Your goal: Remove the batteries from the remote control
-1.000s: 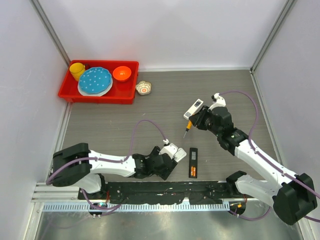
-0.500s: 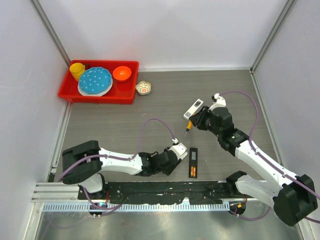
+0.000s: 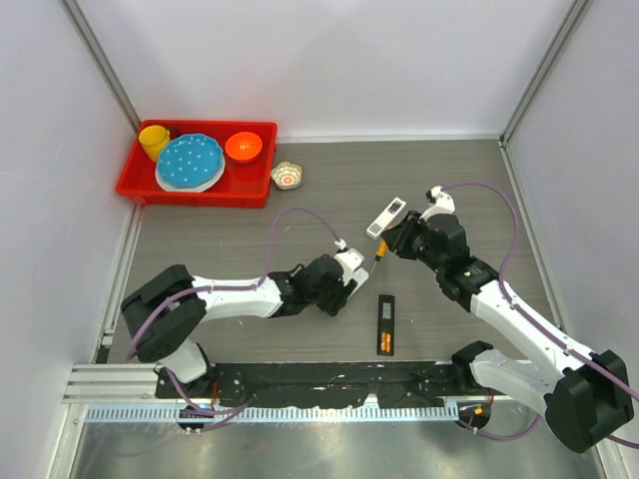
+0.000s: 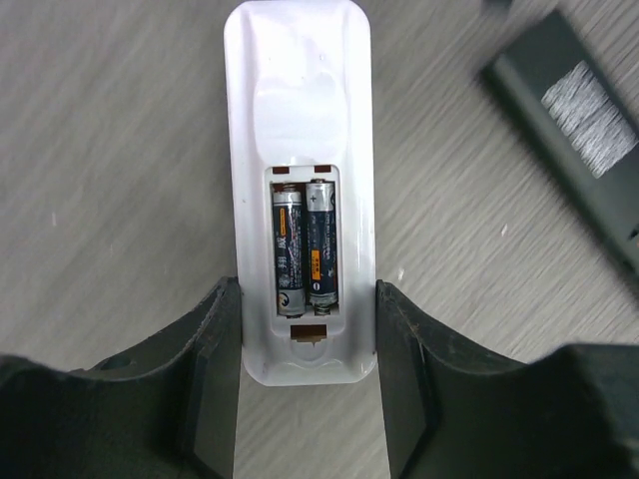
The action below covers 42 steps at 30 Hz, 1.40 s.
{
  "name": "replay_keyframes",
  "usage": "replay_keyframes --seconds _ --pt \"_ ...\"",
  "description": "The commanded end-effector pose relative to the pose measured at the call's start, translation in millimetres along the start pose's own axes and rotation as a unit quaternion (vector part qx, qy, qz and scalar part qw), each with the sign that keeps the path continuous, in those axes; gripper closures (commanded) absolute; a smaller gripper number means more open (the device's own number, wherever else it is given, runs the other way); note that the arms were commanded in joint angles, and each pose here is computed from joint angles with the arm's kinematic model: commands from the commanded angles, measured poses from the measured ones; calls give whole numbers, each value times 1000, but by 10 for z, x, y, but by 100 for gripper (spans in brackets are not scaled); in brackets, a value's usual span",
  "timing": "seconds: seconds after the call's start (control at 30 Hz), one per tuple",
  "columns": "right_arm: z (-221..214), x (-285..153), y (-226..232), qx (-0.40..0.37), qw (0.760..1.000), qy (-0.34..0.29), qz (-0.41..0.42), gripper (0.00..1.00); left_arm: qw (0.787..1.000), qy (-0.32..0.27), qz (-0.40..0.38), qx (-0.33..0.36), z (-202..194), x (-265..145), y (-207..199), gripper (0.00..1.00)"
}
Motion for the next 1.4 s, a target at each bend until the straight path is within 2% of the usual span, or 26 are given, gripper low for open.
replay_keyframes --seconds 0.0,0.13,0.33,0.37,0.43,0.57,0.83,1.03,1.27,1.37 --pt "165 -59 -3 -8 999 -37 -2 99 998 -25 -38 38 403 128 -101 74" --pt "152 -53 -41 -7 999 -35 -10 99 996 -13 -67 58 521 277 -161 70" --pt "117 -68 -111 -9 999 -32 -22 99 994 24 -78 71 445 456 -120 55" --pt "121 -74 -124 -9 999 -33 -25 99 994 26 -79 68 442 460 -104 48" --pt "124 -95 -149 -11 999 -35 -32 99 993 27 -90 66 431 438 -131 44" --pt "120 -117 -194 -11 998 -41 -42 99 994 22 -89 65 477 345 -91 28" --pt "55 33 -164 1 999 -32 -28 99 994 24 -87 55 302 292 -13 27" --pt "68 177 -104 14 999 -47 -3 99 994 30 -86 56 239 318 -1 27" --pt "12 303 -113 27 998 -62 2 99 995 33 -74 58 209 345 38 35" --pt "-11 332 -70 20 997 -71 9 99 996 34 -66 55 169 320 68 31"
Point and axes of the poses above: each gripper's point midway between its finger pads, its own x axis out along the fingers, its own y axis along the line the jaws close on, z = x × y, the point moved 4 cm from there along -x, back along the fingers, and after that the axes turned 5 degrees about -x, right-handed, at the moved point
